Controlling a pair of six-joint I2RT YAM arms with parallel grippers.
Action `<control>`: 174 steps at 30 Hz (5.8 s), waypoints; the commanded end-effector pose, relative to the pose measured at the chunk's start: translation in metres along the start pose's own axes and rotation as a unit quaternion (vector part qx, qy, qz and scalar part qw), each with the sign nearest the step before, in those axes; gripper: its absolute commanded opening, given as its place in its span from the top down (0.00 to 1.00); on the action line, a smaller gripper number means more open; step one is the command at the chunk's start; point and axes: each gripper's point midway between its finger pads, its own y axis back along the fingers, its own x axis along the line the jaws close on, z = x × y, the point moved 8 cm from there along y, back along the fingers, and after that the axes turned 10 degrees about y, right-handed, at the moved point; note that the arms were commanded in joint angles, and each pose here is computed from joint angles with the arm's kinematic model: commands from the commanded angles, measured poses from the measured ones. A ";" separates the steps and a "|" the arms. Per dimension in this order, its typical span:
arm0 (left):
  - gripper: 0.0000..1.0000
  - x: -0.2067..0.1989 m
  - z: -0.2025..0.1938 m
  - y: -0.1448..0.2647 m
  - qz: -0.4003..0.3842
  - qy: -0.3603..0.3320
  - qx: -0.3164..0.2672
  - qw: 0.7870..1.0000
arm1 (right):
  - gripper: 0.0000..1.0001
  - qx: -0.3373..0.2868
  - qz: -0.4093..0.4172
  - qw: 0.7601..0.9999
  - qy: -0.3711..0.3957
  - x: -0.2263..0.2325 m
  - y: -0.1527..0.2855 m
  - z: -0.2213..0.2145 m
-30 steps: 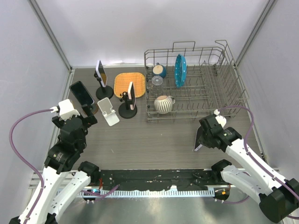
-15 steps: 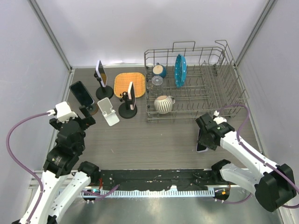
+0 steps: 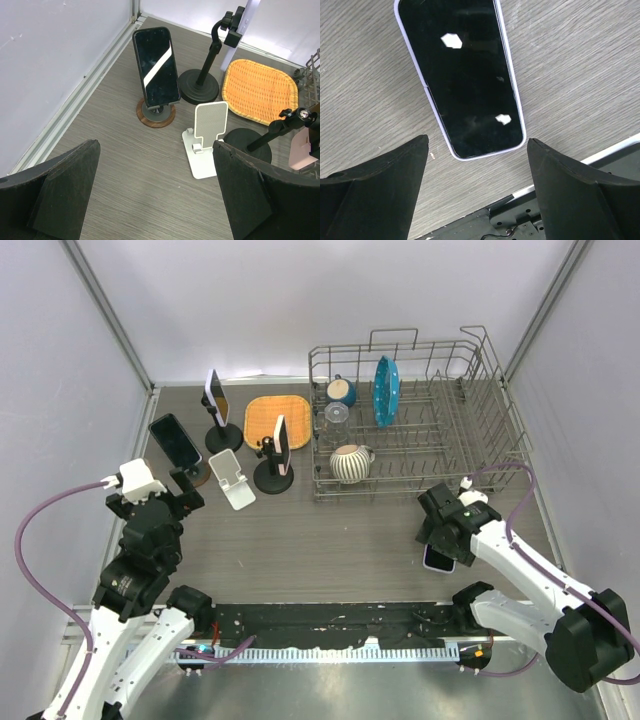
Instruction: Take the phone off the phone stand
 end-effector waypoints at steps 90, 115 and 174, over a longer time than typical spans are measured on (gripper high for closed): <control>0.00 -0.023 -0.053 -0.298 0.283 0.030 0.094 0.954 | 0.01 -0.552 0.158 0.818 -0.038 -0.074 0.143 0.075; 0.14 -0.013 -0.045 -0.285 0.227 0.083 0.114 0.964 | 0.02 -0.554 0.169 0.815 -0.032 -0.073 0.144 0.074; 0.94 -0.084 0.022 -0.072 -0.159 0.222 0.265 0.925 | 0.11 -0.413 0.444 0.772 0.191 0.021 0.169 0.071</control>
